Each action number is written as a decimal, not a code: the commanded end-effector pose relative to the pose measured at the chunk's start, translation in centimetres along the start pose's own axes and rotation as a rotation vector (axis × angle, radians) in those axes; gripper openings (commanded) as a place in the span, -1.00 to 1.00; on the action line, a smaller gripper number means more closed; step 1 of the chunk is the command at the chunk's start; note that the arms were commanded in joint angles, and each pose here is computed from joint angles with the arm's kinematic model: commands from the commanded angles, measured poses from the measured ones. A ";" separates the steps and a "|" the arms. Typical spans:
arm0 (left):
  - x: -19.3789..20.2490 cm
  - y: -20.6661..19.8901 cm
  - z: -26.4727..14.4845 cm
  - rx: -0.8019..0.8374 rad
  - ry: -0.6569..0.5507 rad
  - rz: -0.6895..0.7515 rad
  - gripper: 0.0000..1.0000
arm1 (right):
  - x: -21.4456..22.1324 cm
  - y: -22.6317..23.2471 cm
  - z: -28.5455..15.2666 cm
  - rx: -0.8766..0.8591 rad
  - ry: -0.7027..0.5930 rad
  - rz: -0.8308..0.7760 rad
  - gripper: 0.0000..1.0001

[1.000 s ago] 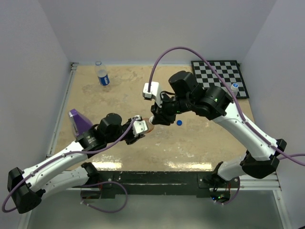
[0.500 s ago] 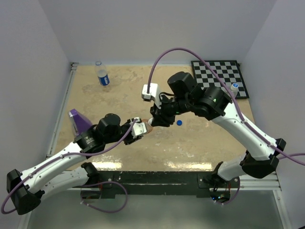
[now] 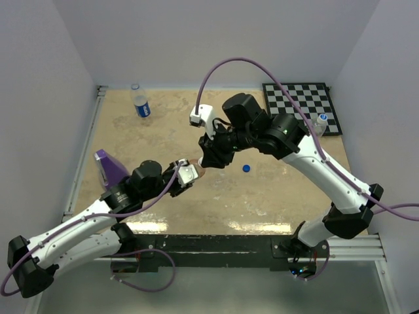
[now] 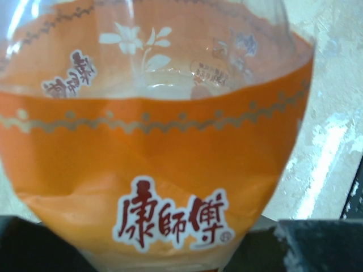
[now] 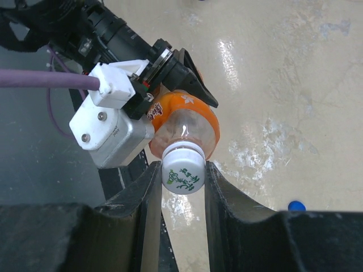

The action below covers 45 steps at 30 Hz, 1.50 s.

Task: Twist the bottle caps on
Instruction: Screw the bottle cap onto the plastic bottle.

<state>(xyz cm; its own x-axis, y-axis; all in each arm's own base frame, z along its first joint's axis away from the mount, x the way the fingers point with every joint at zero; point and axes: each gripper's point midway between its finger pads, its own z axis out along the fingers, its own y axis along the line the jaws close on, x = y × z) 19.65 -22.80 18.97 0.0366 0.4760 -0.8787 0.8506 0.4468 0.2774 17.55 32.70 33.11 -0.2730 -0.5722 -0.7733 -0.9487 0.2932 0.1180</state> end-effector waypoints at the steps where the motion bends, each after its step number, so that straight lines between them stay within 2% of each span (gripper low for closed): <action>1: -12.2 3.2 -2.2 -0.151 -0.462 0.003 -0.41 | -0.4 0.1 2.0 0.015 0.023 0.101 -1.00; 10: -12.4 2.2 -0.8 -0.275 -0.497 -0.007 -0.42 | -0.9 -0.9 2.2 0.097 0.025 0.223 -1.00; 22: -12.7 2.9 0.1 -0.368 -0.563 -0.082 -0.44 | -0.7 -2.2 2.2 0.181 0.046 0.262 -1.00; 30: -11.7 3.0 0.9 -0.422 -0.568 -0.149 -0.46 | -1.7 -2.8 2.0 0.221 0.013 0.290 -0.99; 38: -9.3 1.6 2.8 -0.372 -0.530 -0.248 -0.52 | -3.1 -3.0 1.4 0.231 -0.035 0.287 -0.66; 45: -7.5 -0.1 4.5 -0.305 -0.494 -0.328 -0.54 | -3.6 -3.1 0.8 0.243 -0.055 0.283 -0.22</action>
<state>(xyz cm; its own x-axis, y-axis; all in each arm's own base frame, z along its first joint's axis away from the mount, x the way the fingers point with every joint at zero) 23.30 -26.72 18.75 0.0427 0.1523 -0.9874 0.5732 0.8057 0.1491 21.04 33.06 33.96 -0.5117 -0.4496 -0.7321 -0.7742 0.6108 0.1660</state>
